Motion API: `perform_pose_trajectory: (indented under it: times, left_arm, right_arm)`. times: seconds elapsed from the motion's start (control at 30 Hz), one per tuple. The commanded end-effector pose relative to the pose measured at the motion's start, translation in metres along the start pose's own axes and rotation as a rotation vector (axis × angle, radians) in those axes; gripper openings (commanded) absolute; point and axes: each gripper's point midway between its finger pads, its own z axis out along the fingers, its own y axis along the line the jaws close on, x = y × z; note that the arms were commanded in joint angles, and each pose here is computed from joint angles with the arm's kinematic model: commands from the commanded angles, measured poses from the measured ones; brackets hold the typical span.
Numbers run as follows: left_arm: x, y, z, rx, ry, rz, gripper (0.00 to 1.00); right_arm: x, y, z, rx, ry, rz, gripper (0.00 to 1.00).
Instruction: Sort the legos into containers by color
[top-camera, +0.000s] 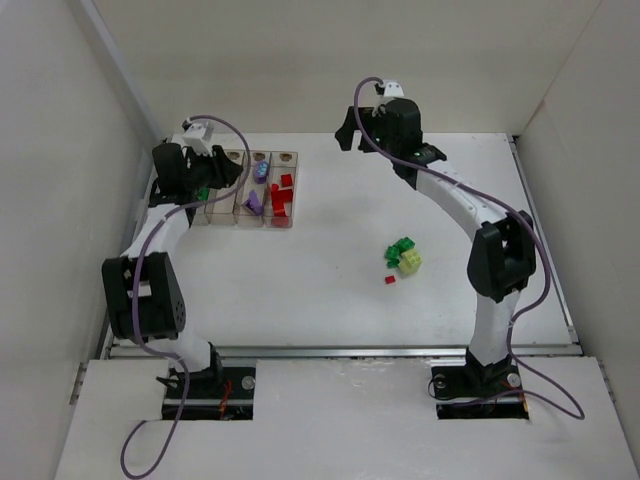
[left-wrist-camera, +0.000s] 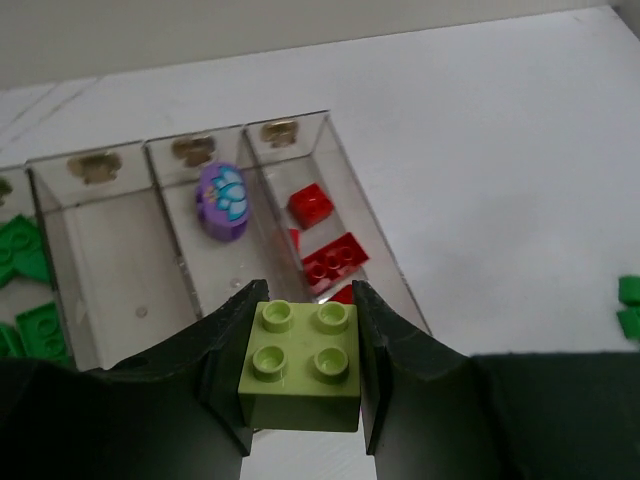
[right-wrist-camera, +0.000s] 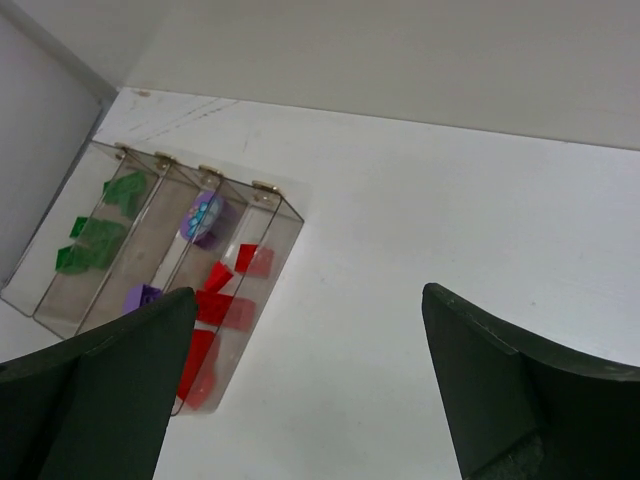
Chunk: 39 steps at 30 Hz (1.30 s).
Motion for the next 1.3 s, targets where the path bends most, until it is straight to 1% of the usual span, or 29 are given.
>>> perform_pose_trajectory:
  times: [0.0, 0.07, 0.1, 0.13, 0.17, 0.2, 0.23, 0.27, 0.3, 0.37, 0.4, 0.43, 0.47, 0.5, 0.53, 0.57, 0.67, 0.7, 0.77, 0.8, 0.87, 0.97, 1.07, 1.1, 1.13, 1.17, 1.2, 1.27]
  left_arm:
    - [-0.022, 0.027, 0.012, -0.073, -0.038, -0.151, 0.06]
    - [-0.029, 0.060, 0.017, -0.178, -0.053, -0.149, 0.09]
    - [-0.023, 0.069, 0.021, -0.201, -0.026, -0.126, 0.09]
    - [-0.005, 0.081, 0.033, -0.206, 0.023, -0.116, 0.09]
    - [-0.017, 0.085, 0.039, -0.195, 0.016, -0.074, 0.09]
    - [-0.008, 0.090, 0.043, -0.197, 0.056, -0.075, 0.10]
    - [0.010, 0.100, 0.054, -0.199, 0.100, -0.090, 0.11]
    - [0.014, 0.104, 0.060, -0.200, 0.115, -0.089, 0.11]
    - [0.006, 0.108, 0.064, -0.199, 0.107, -0.073, 0.11]
    - [0.024, 0.117, 0.072, -0.198, 0.139, -0.060, 0.15]
    - [0.019, 0.117, 0.073, -0.197, 0.123, -0.049, 0.17]
    - [0.026, 0.121, 0.076, -0.196, 0.124, -0.036, 0.22]
    - [0.026, 0.121, 0.076, -0.196, 0.125, -0.023, 0.24]
    - [0.033, 0.119, 0.078, -0.163, 0.135, 0.003, 0.27]
    - [0.033, 0.118, 0.078, -0.153, 0.135, 0.012, 0.30]
    - [0.039, 0.119, 0.080, -0.153, 0.146, 0.005, 0.35]
    - [0.044, 0.117, 0.082, -0.133, 0.152, -0.001, 0.45]
    - [0.044, 0.117, 0.082, -0.133, 0.152, -0.001, 0.51]
    - [0.042, 0.116, 0.083, -0.122, 0.144, 0.003, 0.61]
    - [0.042, 0.116, 0.083, -0.122, 0.144, 0.003, 0.70]
    - [0.046, 0.113, 0.082, -0.112, 0.151, -0.003, 0.71]
    - [0.038, 0.110, 0.082, -0.085, 0.132, 0.038, 0.73]
    - [0.018, 0.102, 0.076, -0.064, 0.099, 0.108, 0.76]
    - [0.012, 0.101, 0.074, -0.063, 0.090, 0.128, 0.76]
    - [0.006, 0.097, 0.071, -0.054, 0.091, 0.144, 0.76]
    - [-0.008, 0.092, 0.064, -0.053, 0.076, 0.181, 0.79]
    - [-0.014, 0.085, 0.063, -0.038, 0.075, 0.270, 0.81]
    - [-0.018, 0.081, 0.056, -0.082, 0.097, 0.381, 0.81]
  right_arm:
    - [-0.033, -0.005, 0.003, -0.018, -0.078, -0.029, 0.99]
    - [-0.030, -0.011, 0.008, -0.015, -0.070, -0.036, 0.99]
    - [-0.035, -0.009, 0.007, -0.019, -0.081, -0.037, 0.99]
    - [-0.037, -0.017, 0.010, -0.008, -0.085, -0.035, 0.99]
    - [-0.031, -0.017, 0.013, -0.016, -0.071, -0.043, 0.99]
    - [-0.039, -0.022, 0.012, -0.009, -0.086, -0.042, 0.99]
    - [-0.041, -0.028, 0.015, -0.001, -0.090, -0.041, 0.99]
    - [-0.035, -0.028, 0.018, -0.010, -0.077, -0.040, 0.99]
    - [-0.043, -0.032, 0.016, -0.004, -0.093, -0.039, 0.99]
    - [-0.041, -0.038, 0.021, -0.004, -0.088, -0.037, 0.99]
    - [-0.048, -0.042, 0.020, 0.002, -0.101, -0.046, 0.99]
    - [-0.048, -0.040, 0.019, -0.008, -0.098, -0.047, 0.99]
    - [-0.055, -0.046, 0.018, 0.000, -0.112, -0.046, 0.99]
    - [-0.050, -0.048, 0.021, 0.003, -0.103, -0.044, 0.99]
    - [-0.054, -0.045, 0.020, -0.010, -0.110, -0.056, 0.99]
    - [-0.054, -0.045, 0.020, -0.010, -0.111, -0.056, 0.99]
    - [-0.058, -0.042, 0.019, -0.020, -0.117, -0.067, 0.99]
    - [-0.053, -0.042, 0.022, -0.028, -0.105, -0.066, 0.99]
    - [-0.057, -0.039, 0.021, -0.042, -0.111, -0.068, 0.99]
    - [-0.057, -0.039, 0.021, -0.043, -0.111, -0.068, 0.99]
    - [-0.056, -0.037, 0.021, -0.051, -0.108, -0.069, 0.99]
    - [-0.061, -0.033, 0.017, -0.064, -0.116, -0.072, 0.99]
    - [-0.069, -0.029, 0.008, -0.067, -0.126, -0.074, 0.99]
    - [-0.063, -0.031, 0.009, -0.064, -0.113, -0.071, 0.99]
    - [-0.065, -0.036, 0.004, -0.027, -0.111, -0.067, 0.99]
    - [-0.064, -0.040, 0.003, -0.004, -0.098, -0.063, 0.99]
    - [-0.050, -0.048, 0.000, 0.039, -0.032, -0.050, 0.99]
    - [-0.043, -0.062, -0.009, 0.137, 0.028, -0.041, 0.99]
